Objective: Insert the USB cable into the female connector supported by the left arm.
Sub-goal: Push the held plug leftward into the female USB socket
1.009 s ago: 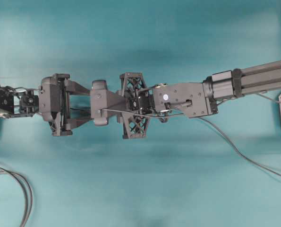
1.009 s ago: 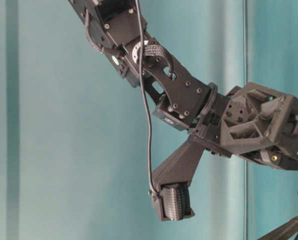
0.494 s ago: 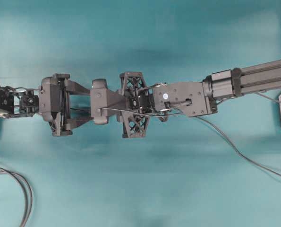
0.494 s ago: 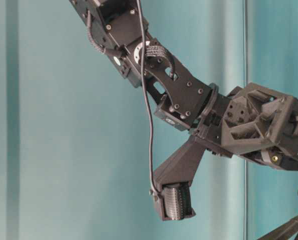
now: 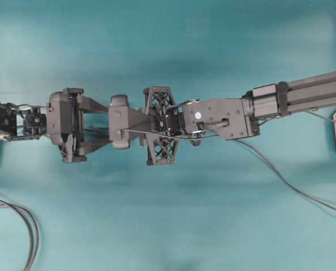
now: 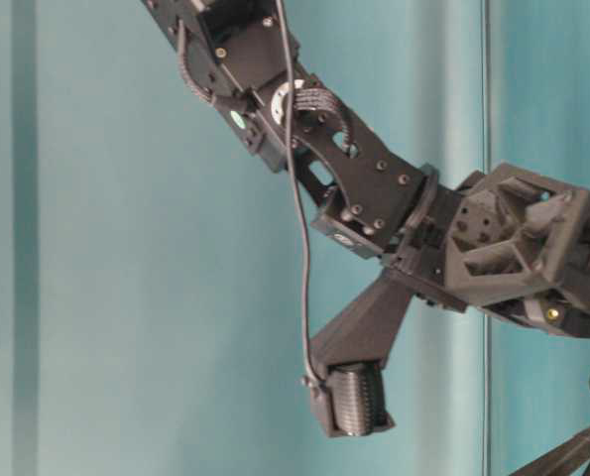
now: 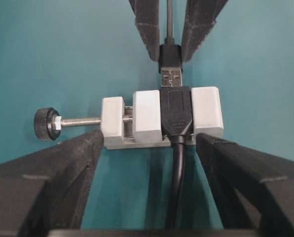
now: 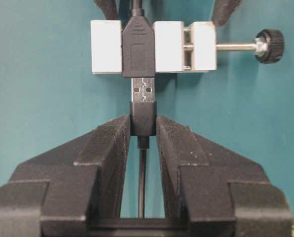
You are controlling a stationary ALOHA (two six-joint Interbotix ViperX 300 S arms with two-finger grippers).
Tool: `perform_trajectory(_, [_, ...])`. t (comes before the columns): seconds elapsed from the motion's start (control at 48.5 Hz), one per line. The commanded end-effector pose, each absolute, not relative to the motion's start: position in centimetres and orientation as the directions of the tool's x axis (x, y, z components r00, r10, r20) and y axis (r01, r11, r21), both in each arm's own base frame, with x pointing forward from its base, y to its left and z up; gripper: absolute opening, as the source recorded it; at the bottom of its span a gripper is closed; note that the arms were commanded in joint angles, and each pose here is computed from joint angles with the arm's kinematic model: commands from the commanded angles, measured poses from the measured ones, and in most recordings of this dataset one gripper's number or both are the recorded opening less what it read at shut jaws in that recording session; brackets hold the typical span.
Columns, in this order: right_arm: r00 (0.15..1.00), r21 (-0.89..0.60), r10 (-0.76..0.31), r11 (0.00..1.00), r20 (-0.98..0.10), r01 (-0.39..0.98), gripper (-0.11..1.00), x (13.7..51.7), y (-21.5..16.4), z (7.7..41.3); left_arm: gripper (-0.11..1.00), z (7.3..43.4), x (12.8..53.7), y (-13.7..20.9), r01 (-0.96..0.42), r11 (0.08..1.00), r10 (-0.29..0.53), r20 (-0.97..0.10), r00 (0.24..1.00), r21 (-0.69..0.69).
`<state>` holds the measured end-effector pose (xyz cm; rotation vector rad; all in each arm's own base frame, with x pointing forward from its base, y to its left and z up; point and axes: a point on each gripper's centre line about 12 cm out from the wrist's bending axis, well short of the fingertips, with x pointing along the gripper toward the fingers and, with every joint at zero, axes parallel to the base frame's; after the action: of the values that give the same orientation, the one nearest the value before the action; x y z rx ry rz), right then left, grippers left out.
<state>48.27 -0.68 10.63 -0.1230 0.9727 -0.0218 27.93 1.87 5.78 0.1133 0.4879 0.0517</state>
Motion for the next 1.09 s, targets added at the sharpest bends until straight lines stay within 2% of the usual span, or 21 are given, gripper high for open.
perform_trajectory(0.0, [0.598, -0.116, -0.068, 0.992, -0.799, -0.042, 0.21, 48.81, -0.29, 11.93, 0.84, 6.45, 28.39, 1.84, -0.032, 0.994, 0.077, -0.437, 0.896, 0.109])
perform_trajectory(1.071, [0.602, -0.12, -0.07, 0.992, -0.796, -0.042, 0.21, 49.05, -0.25, 12.61, 0.84, 6.38, 28.39, 1.84, -0.031, 0.994, 0.077, -0.444, 0.893, 0.109])
